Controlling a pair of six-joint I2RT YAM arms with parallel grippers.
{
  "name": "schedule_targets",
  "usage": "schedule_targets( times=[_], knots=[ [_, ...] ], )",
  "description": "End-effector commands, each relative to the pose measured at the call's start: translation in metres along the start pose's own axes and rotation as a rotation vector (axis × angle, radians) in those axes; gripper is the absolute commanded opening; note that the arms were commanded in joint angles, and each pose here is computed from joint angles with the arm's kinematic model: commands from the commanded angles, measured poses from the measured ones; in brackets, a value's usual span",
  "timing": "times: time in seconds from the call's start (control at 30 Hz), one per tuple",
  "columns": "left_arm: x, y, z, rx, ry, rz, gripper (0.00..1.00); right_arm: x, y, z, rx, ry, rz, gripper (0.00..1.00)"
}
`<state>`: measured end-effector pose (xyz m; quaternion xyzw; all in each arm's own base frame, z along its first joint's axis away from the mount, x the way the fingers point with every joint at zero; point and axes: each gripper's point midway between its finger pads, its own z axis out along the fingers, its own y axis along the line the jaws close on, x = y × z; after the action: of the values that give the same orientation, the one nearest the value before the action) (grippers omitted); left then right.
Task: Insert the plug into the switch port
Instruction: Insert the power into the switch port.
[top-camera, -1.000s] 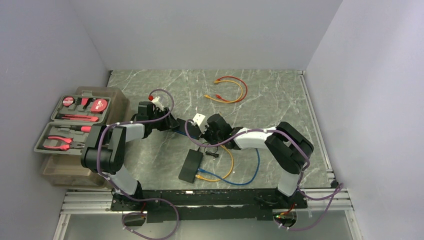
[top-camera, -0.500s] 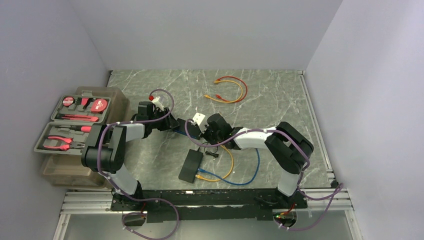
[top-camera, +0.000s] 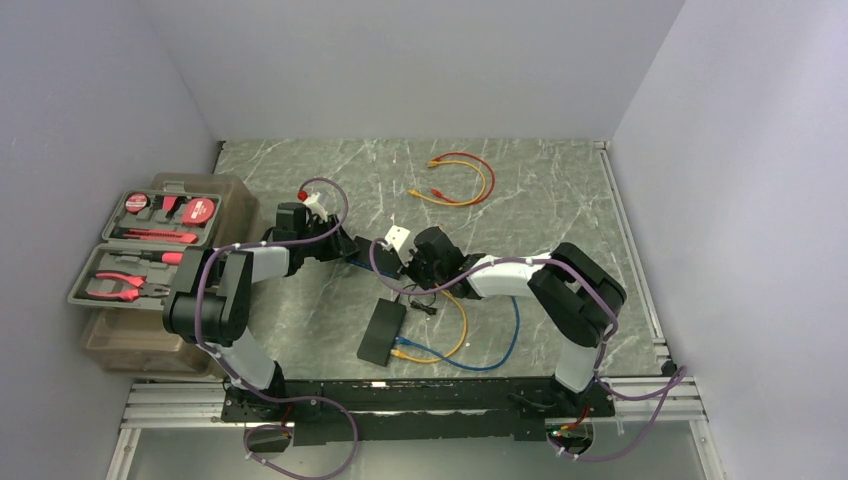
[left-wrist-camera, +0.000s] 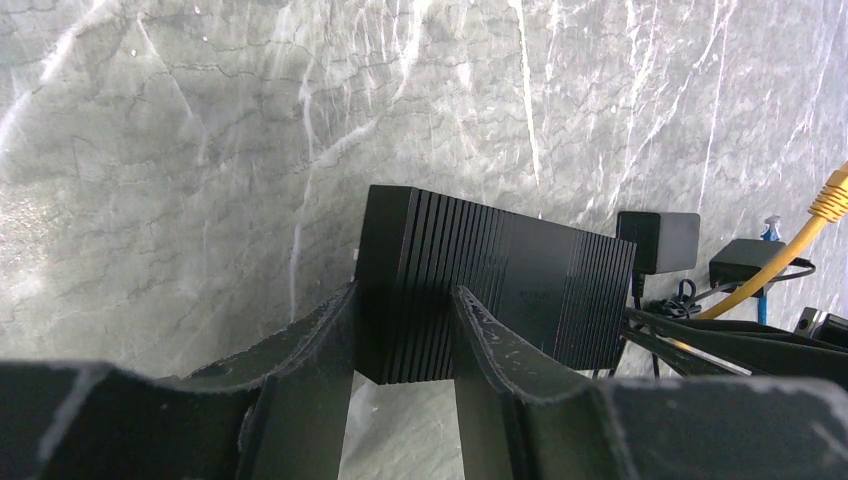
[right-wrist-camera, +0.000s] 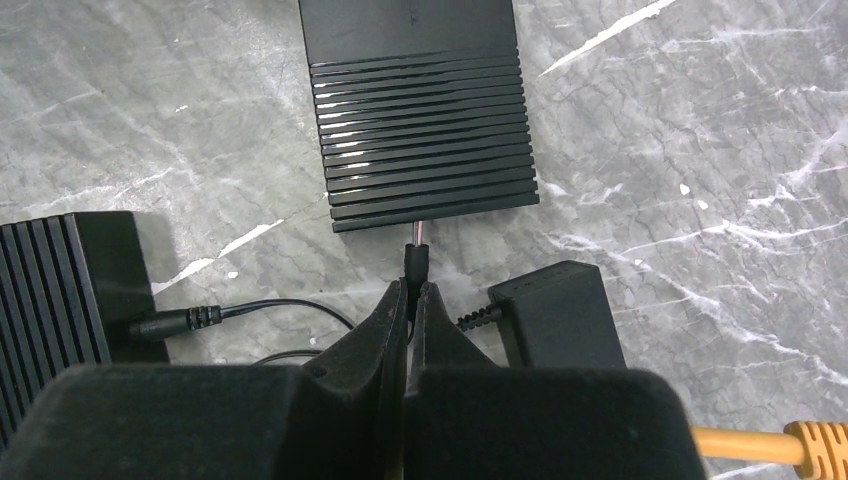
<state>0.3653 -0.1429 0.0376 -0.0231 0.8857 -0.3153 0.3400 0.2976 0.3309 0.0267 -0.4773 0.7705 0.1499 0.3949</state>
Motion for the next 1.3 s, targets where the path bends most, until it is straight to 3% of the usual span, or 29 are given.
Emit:
schedule_targets(
  times=[0.0,0.7,1.27],
  knots=[
    [-0.008,-0.006,0.004,0.038,-0.005,0.031,0.42,-0.024,-0.003,0.002,-0.002,-0.088,-0.027,0.00],
    [-0.003,-0.007,0.007,0.055,0.016,0.030,0.39,-0.050,-0.010,-0.004,0.054,-0.180,-0.096,0.00],
    [0.004,-0.011,0.013,0.083,0.045,0.017,0.35,-0.074,-0.014,0.008,0.037,-0.166,-0.157,0.00]
  ],
)
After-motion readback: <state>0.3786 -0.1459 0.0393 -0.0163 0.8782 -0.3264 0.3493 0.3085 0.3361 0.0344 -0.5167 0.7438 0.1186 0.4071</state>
